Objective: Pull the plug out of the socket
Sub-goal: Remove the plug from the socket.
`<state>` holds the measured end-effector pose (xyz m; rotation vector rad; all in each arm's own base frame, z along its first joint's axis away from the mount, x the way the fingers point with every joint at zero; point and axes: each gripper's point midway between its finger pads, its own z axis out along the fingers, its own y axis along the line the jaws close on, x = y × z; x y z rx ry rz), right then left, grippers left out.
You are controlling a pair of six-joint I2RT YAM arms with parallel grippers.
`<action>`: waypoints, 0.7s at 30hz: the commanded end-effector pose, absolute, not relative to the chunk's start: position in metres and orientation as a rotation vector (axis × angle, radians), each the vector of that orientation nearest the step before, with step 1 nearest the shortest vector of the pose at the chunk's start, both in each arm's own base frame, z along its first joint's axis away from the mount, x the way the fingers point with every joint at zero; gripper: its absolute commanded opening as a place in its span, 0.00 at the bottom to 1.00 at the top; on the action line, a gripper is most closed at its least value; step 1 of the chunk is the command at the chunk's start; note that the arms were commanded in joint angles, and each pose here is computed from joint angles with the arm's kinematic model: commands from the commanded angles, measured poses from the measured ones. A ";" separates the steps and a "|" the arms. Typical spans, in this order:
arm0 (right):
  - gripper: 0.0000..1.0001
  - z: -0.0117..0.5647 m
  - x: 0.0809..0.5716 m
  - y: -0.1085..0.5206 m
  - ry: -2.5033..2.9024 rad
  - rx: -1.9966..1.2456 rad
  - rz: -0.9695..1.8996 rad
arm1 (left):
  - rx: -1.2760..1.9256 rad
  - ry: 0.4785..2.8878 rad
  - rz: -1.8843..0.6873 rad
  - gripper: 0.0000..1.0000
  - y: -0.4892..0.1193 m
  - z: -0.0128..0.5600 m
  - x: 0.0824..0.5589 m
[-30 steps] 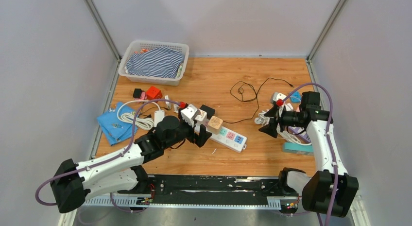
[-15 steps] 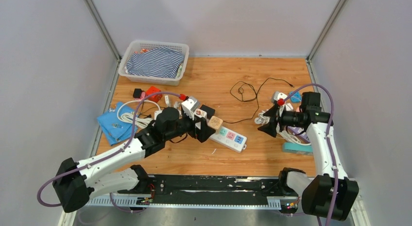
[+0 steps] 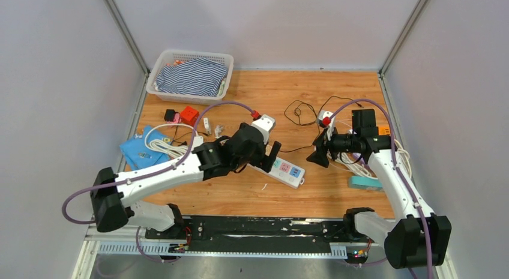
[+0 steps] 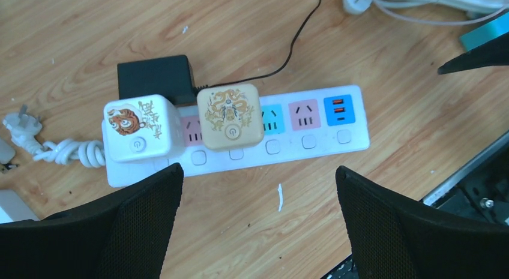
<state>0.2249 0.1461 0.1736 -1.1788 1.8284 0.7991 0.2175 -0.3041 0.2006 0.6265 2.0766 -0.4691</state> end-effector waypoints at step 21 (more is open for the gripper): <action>0.70 0.150 0.239 0.147 2.004 -1.077 0.859 | 0.506 2.215 -0.245 0.84 -0.337 0.111 0.249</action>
